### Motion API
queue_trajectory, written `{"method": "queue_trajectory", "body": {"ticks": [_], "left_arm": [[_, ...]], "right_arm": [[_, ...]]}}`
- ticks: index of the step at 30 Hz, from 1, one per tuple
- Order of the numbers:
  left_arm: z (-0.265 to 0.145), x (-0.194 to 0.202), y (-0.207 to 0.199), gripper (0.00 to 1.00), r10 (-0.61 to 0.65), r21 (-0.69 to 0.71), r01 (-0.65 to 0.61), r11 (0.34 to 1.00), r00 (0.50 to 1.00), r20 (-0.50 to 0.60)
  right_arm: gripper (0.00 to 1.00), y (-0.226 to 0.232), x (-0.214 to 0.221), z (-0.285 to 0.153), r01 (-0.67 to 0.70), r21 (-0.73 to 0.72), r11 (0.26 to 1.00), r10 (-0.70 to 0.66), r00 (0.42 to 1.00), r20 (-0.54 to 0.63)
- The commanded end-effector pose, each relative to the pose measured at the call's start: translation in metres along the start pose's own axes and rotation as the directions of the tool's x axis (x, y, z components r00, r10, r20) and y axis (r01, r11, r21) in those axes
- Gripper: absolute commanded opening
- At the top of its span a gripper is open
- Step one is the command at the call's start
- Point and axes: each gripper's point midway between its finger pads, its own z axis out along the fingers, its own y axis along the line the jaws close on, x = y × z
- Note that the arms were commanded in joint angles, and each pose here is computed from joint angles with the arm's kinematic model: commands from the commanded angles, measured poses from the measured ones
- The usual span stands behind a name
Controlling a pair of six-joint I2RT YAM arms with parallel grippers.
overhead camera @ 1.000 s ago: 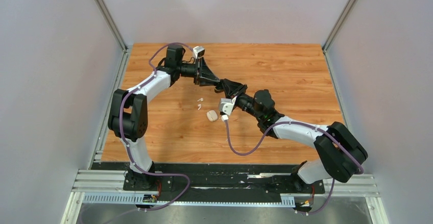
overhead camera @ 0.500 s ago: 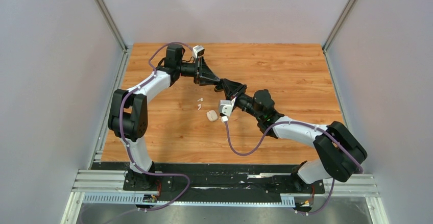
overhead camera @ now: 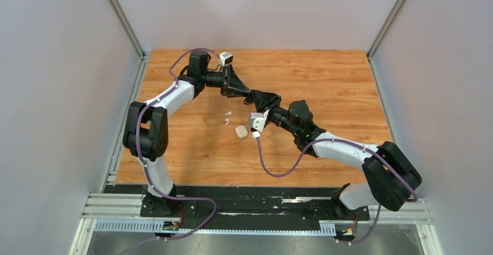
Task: Insert the wireless bluetooth earbuds into the charging case
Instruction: Place the earbud in the charging case.
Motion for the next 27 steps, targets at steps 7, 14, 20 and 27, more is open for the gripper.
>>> {"method": "queue_trajectory", "body": {"ticks": [7,14,20,27], "left_arm": [[-0.005,0.005,-0.021,0.00,0.056,0.044,-0.055,0.998,0.998,-0.022],[-0.005,0.005,-0.020,0.00,0.054,0.043,-0.053,0.998,0.998,-0.022],[-0.004,0.004,-0.018,0.00,0.047,0.041,-0.047,0.998,0.999,-0.023],[-0.003,-0.002,-0.017,0.00,0.050,0.041,-0.049,0.998,0.999,-0.021]], "right_arm": [[0.39,-0.005,-0.011,0.002,-0.112,-0.042,0.993,0.112,0.994,0.006],[0.39,-0.002,-0.015,0.003,-0.167,-0.075,0.983,0.168,0.986,0.010],[0.45,-0.017,-0.038,-0.006,-0.333,-0.153,0.930,0.340,0.940,0.024],[0.51,-0.010,-0.059,-0.037,-0.461,-0.247,0.853,0.475,0.880,0.001]]}}
